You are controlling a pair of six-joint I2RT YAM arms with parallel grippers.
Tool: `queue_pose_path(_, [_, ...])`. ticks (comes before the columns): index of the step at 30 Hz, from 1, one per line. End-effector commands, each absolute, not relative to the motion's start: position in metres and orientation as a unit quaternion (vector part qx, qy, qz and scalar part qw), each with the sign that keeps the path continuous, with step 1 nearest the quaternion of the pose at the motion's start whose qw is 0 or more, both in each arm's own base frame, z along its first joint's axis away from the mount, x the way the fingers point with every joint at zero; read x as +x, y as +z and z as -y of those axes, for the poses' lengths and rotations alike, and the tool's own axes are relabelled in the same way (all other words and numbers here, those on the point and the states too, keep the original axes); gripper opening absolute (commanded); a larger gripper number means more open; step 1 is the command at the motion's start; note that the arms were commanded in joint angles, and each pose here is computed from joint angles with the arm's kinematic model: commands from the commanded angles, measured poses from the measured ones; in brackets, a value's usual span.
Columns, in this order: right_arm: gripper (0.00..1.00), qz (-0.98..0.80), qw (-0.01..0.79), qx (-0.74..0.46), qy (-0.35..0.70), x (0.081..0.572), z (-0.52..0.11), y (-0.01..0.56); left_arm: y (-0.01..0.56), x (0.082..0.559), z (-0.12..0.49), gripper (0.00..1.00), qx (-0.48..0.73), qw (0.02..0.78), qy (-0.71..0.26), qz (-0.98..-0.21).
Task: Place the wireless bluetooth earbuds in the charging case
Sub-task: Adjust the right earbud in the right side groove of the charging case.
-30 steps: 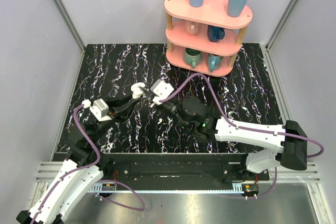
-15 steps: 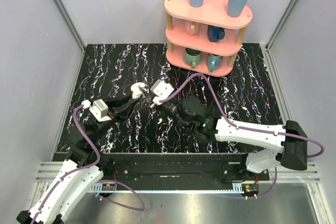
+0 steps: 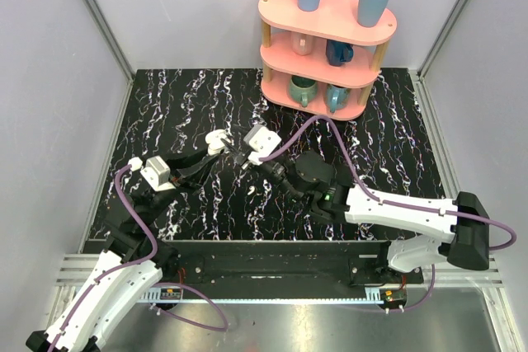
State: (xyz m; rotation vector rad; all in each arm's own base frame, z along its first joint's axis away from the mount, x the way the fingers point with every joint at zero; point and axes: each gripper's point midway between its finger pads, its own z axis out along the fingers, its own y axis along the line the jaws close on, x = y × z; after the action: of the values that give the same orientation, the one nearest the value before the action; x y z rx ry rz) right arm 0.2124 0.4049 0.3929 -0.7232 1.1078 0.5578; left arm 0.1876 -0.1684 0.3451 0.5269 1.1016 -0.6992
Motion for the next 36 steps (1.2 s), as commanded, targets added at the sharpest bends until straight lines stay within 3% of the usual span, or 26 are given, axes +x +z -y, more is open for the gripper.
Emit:
queue_pose_path(1, [0.49, -0.476, 0.780, -0.288, 0.287, 0.200, -0.382, 0.437, 0.366, 0.183, 0.162, 0.00, 0.229, 0.786, -0.322, -0.476])
queue_pose_path(19, [0.47, -0.565, 0.733, -0.283, 0.250, 0.232, -0.404, 0.409, 0.370, 0.177, 0.161, 0.00, 0.234, 0.791, -0.323, -0.463])
queue_pose_path(36, [0.47, -0.544, 0.718, -0.310, 0.303, 0.208, -0.402, 0.410, 0.367, 0.182, 0.158, 0.00, 0.221, 0.794, -0.315, -0.470])
